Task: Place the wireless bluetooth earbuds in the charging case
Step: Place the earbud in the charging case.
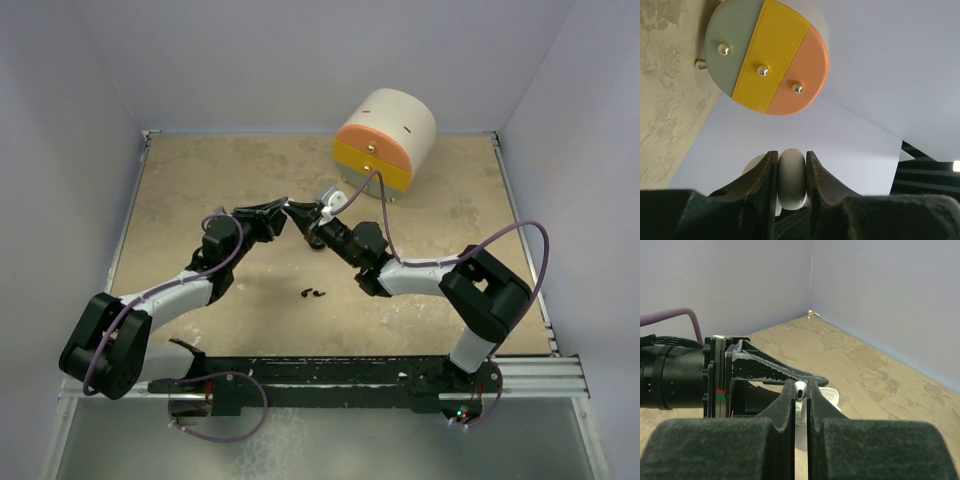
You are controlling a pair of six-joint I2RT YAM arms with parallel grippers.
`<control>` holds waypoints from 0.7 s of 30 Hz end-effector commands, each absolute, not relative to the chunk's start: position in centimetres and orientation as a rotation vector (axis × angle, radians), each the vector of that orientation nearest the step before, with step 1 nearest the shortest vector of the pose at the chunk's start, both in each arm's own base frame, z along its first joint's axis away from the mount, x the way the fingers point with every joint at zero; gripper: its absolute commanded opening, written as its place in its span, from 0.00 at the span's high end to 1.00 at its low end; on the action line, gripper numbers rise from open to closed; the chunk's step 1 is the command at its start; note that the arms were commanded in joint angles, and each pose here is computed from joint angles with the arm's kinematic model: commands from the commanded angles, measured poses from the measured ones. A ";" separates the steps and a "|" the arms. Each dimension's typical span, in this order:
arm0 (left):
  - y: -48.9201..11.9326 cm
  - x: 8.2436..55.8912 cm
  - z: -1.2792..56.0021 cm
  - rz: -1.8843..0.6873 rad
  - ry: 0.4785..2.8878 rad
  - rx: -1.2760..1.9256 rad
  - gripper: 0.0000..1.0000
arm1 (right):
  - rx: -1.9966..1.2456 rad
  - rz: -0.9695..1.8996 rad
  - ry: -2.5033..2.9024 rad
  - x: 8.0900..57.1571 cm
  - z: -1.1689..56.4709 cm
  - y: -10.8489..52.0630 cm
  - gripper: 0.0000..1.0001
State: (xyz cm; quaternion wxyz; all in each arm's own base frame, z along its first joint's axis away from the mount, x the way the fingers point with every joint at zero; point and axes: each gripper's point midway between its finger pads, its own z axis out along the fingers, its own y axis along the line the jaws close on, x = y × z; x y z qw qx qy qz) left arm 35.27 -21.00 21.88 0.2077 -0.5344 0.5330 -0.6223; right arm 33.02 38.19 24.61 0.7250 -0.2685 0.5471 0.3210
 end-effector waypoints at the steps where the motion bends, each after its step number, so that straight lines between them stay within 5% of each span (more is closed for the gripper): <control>1: -20.9 34.8 24.8 -1.837 1.405 -1.431 1.00 | -0.542 0.696 1.124 32.9 27.8 36.9 1.00; 21: -21.1 34.6 24.5 -1.866 1.400 -1.433 1.00 | -0.551 0.696 1.118 33.0 27.9 36.6 1.00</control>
